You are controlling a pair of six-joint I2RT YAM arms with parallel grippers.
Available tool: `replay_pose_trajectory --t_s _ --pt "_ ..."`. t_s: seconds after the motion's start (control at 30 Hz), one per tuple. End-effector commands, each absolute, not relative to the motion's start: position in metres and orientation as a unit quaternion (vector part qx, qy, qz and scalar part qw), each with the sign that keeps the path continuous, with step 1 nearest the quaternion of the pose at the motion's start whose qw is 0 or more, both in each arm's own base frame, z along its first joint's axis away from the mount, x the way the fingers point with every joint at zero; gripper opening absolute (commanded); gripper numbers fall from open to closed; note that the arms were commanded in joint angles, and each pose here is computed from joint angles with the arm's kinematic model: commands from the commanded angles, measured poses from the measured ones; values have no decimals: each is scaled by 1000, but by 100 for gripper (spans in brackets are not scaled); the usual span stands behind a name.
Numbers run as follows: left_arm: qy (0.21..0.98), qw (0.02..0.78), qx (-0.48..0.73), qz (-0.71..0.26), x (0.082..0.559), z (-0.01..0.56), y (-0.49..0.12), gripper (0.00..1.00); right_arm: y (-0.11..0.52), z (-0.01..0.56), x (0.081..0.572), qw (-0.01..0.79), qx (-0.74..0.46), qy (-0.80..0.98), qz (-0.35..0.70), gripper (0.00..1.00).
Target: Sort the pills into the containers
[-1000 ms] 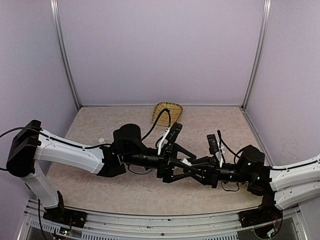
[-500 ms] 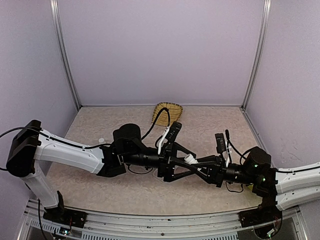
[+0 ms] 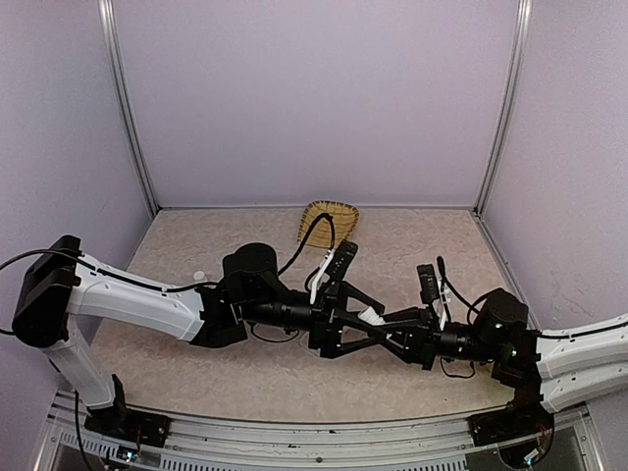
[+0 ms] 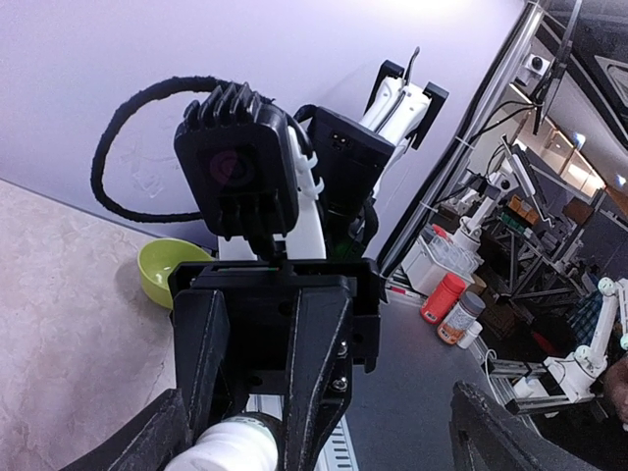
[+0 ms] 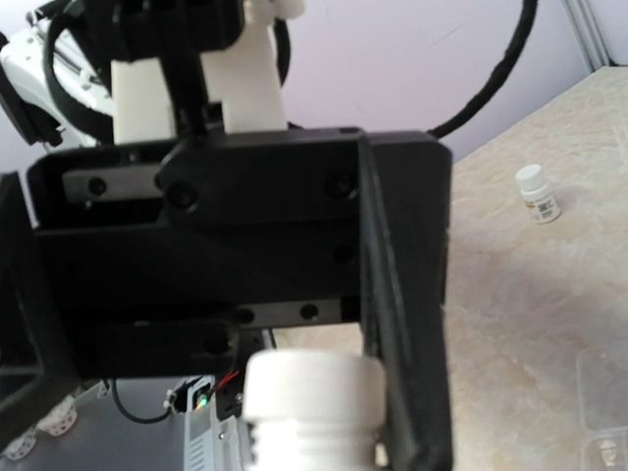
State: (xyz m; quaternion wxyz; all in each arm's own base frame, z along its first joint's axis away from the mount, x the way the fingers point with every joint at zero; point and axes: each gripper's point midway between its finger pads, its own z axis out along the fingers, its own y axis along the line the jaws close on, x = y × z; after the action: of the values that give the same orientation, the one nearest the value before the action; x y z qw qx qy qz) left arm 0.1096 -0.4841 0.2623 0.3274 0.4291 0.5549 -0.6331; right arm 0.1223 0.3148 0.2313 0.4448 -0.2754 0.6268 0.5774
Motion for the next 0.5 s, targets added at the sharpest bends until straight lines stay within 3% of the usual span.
replay_pose_trajectory --t_s 0.0,0.47 --pt "534 319 445 -644 98 272 -487 89 315 233 123 450 -280 617 581 17" --pt "554 330 435 -629 106 271 -489 90 315 237 120 453 -287 606 587 17"
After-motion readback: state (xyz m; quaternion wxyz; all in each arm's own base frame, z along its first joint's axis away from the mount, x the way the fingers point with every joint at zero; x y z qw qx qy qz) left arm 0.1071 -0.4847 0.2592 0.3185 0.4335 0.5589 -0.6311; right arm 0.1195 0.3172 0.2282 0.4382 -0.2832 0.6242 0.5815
